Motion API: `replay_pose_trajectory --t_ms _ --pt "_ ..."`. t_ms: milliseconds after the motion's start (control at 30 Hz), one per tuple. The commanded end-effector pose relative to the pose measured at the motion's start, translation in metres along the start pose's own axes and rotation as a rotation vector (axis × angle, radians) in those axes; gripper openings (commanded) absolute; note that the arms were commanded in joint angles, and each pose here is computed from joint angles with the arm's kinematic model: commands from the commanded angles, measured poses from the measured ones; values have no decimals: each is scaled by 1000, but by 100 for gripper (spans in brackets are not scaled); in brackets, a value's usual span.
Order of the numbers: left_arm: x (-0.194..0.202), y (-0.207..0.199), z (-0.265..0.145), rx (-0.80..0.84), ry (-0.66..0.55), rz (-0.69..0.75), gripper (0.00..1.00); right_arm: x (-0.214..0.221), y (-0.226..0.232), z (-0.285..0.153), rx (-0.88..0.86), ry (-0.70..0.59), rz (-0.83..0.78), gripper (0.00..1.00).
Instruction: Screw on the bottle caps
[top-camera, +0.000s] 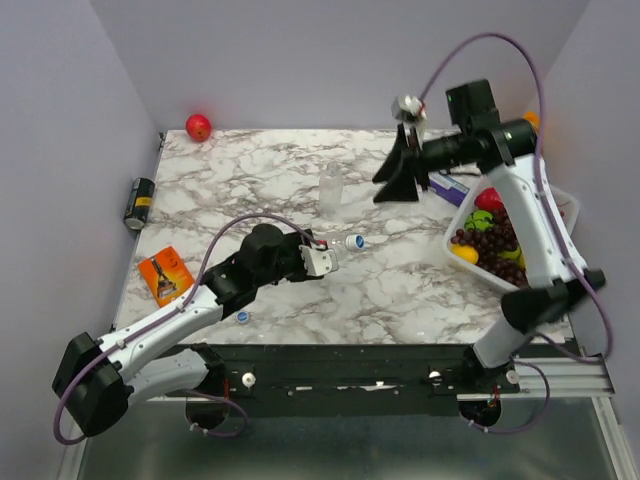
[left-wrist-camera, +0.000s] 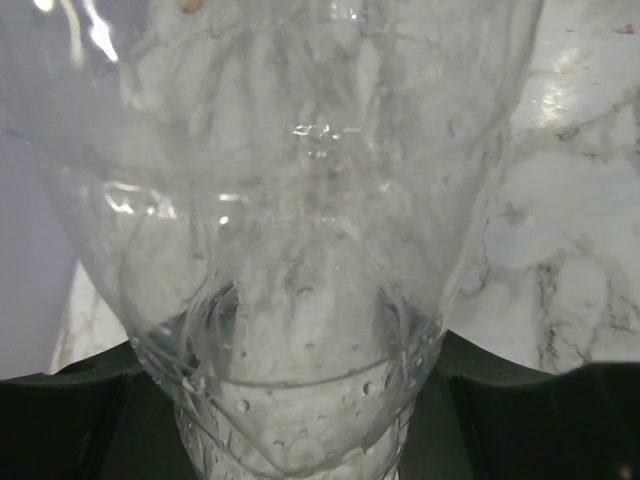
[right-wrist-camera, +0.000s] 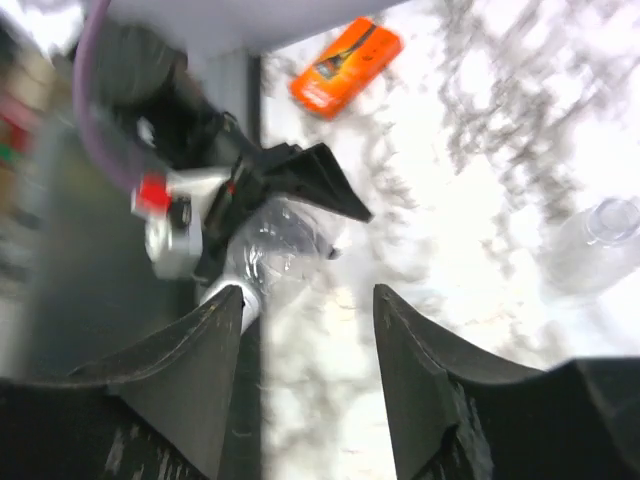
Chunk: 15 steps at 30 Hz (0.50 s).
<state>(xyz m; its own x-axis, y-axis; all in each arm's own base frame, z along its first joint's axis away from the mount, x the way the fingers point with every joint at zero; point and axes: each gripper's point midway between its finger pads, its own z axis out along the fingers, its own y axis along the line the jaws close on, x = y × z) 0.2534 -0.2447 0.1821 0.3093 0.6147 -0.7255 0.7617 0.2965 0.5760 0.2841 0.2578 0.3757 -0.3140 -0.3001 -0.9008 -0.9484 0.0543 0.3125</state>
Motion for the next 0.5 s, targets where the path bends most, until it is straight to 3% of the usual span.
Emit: replay_pose_trajectory --t_ms 0,33,133,467 --pt "-13 -43 -11 334 -57 -197 0 49 19 -5 69 139 -714 66" --pt "-13 -42 -12 339 -51 -202 0 73 17 5 45 162 -753 66" --pt "-18 -38 -11 350 -63 -186 0 73 37 4 31 149 -945 66" --pt "-24 -31 -5 364 -74 -126 0 78 54 24 -90 164 -1060 63"
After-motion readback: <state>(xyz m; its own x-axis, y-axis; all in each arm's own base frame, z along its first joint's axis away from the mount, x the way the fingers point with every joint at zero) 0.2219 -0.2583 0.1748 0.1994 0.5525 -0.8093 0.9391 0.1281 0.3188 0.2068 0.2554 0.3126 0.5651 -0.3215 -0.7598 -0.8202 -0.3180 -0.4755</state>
